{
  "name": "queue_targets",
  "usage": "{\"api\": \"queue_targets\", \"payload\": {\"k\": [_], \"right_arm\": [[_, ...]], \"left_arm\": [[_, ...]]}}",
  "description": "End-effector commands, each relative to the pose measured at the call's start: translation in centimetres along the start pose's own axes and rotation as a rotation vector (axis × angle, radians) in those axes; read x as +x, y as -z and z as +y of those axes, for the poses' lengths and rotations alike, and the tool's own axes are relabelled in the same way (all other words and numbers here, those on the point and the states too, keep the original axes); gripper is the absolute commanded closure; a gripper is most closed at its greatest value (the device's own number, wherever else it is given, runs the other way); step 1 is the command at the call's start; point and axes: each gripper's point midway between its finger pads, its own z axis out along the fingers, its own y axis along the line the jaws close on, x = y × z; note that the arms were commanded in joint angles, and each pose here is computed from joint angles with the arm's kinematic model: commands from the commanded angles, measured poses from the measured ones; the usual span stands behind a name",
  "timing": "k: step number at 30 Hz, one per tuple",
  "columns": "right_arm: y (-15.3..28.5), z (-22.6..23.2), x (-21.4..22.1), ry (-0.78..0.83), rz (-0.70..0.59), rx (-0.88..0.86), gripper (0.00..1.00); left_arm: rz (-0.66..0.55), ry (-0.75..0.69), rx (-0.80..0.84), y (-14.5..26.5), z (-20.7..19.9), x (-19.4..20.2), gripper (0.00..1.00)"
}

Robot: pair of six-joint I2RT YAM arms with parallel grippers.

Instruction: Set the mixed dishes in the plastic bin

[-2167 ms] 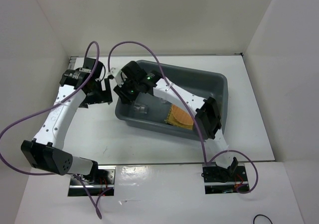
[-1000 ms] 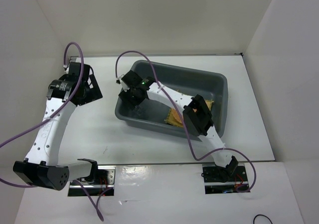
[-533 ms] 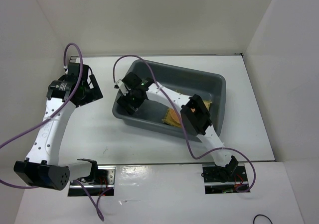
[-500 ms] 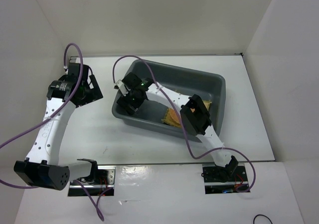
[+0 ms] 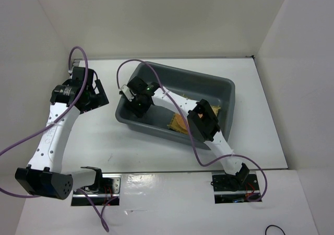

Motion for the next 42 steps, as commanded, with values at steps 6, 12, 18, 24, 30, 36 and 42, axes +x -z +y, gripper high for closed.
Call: {"api": "queue_targets", "payload": {"k": [6,12,18,24,30,36,42], "right_arm": [[5.2,-2.8,-2.1,0.013,-0.076,0.192,0.92],[7.7,-4.7,0.1,-0.007,-0.058,0.290,0.96],[8.6,-5.6,-1.7,0.022,-0.099,0.331,0.96],[6.6,-5.7,0.1,0.024,-0.041,0.329,0.87],[5.6,-5.9,1.4,0.035,0.002,0.341,0.84],[5.5,-6.0,1.1,0.035,0.001,0.341,0.78],[5.6,-5.7,0.9,0.035,-0.003,0.324,0.55]], "left_arm": [[-0.022,-0.011,0.018,0.1,-0.1,-0.3,0.00],[-0.018,-0.012,0.026,-0.1,-0.3,-0.2,0.00],[-0.006,-0.014,0.031,-0.3,-0.4,0.0,0.00],[0.002,-0.017,0.026,-0.5,-0.4,0.2,0.00],[0.007,-0.017,0.035,-0.7,-0.5,0.4,0.00],[0.007,-0.017,0.035,-0.7,-0.5,0.4,0.00],[0.007,-0.017,0.035,-0.7,-0.5,0.4,0.00]]}}
